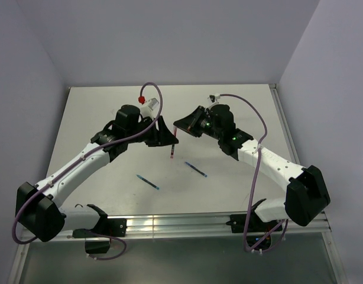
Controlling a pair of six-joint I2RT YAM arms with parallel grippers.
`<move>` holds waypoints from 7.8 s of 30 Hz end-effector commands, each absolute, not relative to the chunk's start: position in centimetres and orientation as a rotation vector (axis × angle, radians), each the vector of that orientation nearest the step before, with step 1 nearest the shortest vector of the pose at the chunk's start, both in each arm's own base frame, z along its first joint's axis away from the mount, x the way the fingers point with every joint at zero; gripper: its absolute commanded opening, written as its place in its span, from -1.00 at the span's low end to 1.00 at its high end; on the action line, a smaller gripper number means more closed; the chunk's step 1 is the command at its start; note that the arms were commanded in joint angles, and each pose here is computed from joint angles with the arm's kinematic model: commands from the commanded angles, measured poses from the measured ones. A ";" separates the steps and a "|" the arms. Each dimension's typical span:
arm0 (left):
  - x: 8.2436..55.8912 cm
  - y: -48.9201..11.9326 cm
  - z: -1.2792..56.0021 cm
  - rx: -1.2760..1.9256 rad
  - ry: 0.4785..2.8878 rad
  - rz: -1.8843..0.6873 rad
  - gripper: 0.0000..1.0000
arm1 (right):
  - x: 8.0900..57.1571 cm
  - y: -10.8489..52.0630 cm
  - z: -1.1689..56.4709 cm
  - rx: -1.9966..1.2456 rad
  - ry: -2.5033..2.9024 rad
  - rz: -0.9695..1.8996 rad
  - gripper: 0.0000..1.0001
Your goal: Insert the pens into the pen caps
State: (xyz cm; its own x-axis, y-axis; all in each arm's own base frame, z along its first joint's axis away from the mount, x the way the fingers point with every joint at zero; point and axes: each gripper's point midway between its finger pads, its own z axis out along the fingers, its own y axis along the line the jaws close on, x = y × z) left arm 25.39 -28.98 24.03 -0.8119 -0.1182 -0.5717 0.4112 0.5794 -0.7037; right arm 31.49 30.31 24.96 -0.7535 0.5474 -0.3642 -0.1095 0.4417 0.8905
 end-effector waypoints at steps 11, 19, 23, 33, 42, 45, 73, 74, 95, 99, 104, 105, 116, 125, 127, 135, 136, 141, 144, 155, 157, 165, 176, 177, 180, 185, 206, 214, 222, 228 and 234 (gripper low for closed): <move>24.0 -31.2 25.4 0.269 2.169 -1.314 0.09 | 32.3 30.2 27.8 0.342 1.969 1.326 -1.00; 24.5 -31.6 25.0 0.255 2.179 -1.315 -0.33 | 32.4 30.1 28.2 0.333 1.957 1.319 -1.00; 24.8 -31.8 24.9 0.248 2.183 -1.308 -0.89 | 32.3 30.0 28.2 0.335 1.951 1.315 -1.00; 26.1 -31.4 25.3 0.263 2.091 -1.243 -0.99 | 31.9 28.4 29.0 0.268 1.880 1.218 -1.00; 27.5 -31.2 25.7 0.304 1.982 -1.179 -0.99 | 29.9 28.7 30.4 0.063 1.782 1.131 -1.00; 27.6 -30.8 26.4 0.328 1.916 -1.151 -0.99 | 29.2 29.0 30.7 -0.002 1.748 1.155 -1.00; 28.5 -27.6 27.9 0.273 1.780 -0.903 -0.99 | 22.9 30.6 29.5 -0.238 1.696 1.442 -1.00; 28.3 -27.7 27.8 0.278 1.780 -0.901 -0.99 | 22.8 30.6 29.2 -0.239 1.705 1.448 -1.00; 28.5 -27.4 29.0 0.267 1.758 -0.849 -0.99 | 20.2 31.1 27.3 -0.331 1.752 1.526 -1.00; 28.6 -27.3 29.4 0.264 1.751 -0.844 -0.99 | 19.9 31.1 27.3 -0.338 1.754 1.536 -1.00; 28.6 -27.3 29.5 0.266 1.751 -0.845 -0.99 | 19.5 31.4 27.0 -0.354 1.768 1.556 -1.00; 28.6 -27.3 29.6 0.264 1.748 -0.845 -0.99 | 19.4 31.5 27.0 -0.358 1.767 1.557 -1.00; 29.2 -27.0 30.8 0.245 1.725 -0.815 -0.99 | 18.3 32.0 26.5 -0.397 1.793 1.598 -1.00; 29.8 -27.2 31.5 0.257 1.711 -0.793 -0.99 | 17.4 32.4 26.0 -0.438 1.814 1.628 -1.00; 29.9 -27.2 31.6 0.255 1.709 -0.790 -0.99 | 17.2 32.5 25.9 -0.445 1.817 1.632 -1.00; 30.3 -27.1 32.5 0.257 1.686 -0.771 -0.99 | 16.5 33.0 25.5 -0.479 1.838 1.657 -1.00; 30.4 -27.2 32.5 0.258 1.686 -0.769 -0.99 | 16.4 33.1 25.4 -0.481 1.839 1.657 -1.00; 30.6 -27.1 33.0 0.260 1.676 -0.761 -0.99 | 16.0 33.3 25.2 -0.495 1.848 1.666 -1.00; 30.6 -27.4 33.0 0.275 1.679 -0.766 -0.99 | 16.3 33.3 25.2 -0.477 1.857 1.646 -1.00; 28.3 -28.5 30.8 0.370 1.798 -0.848 -0.47 | 25.6 30.6 27.7 -0.117 1.923 1.223 -1.00; 27.7 -28.3 30.6 0.373 1.811 -0.862 -0.19 | 27.3 30.1 28.6 -0.070 1.913 1.195 -1.00; 25.9 -27.4 31.8 0.340 1.822 -0.918 0.18 | 33.1 28.4 31.5 0.009 1.919 0.972 -1.00; 23.0 -22.8 33.0 0.208 1.832 -0.875 0.21 | 49.5 20.0 19.6 0.038 2.250 0.410 -1.00; 22.8 -22.6 32.7 0.209 1.841 -0.871 0.20 | 51.0 19.9 17.7 0.038 2.282 0.383 -1.00; 21.9 -21.8 32.8 0.212 1.843 -0.866 0.20 | 52.5 19.5 13.7 0.009 2.370 0.301 -1.00; 21.0 -20.9 32.9 0.232 1.837 -0.853 0.22 | 53.9 18.5 9.8 0.024 2.464 0.210 -1.00; 21.3 -21.2 31.6 0.225 1.856 -0.851 0.22 | 52.7 17.1 4.0 -0.007 2.590 0.077 -0.79; 21.6 -21.4 31.2 0.223 1.867 -0.849 0.21 | 52.3 17.0 3.7 -0.020 2.601 0.068 -0.52; 21.8 -21.7 30.9 0.226 1.878 -0.845 0.21 | 52.1 17.0 4.1 -0.031 2.598 0.074 -0.22; 21.9 -21.7 31.0 0.224 1.874 -0.846 0.21 | 51.9 16.6 7.0 -0.016 2.547 0.053 -0.18; 22.2 -21.9 31.8 0.225 1.846 -0.853 0.22 | 47.0 18.5 13.0 -0.100 2.453 0.059 -0.11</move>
State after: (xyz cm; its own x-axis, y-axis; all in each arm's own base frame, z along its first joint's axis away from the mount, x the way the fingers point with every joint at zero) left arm 21.51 -21.75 29.92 -0.4910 -0.1815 -0.8521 0.5008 0.7415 -0.4465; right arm 48.33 15.98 4.90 -0.8728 -0.0191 -0.4876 -0.0285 0.9995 0.0117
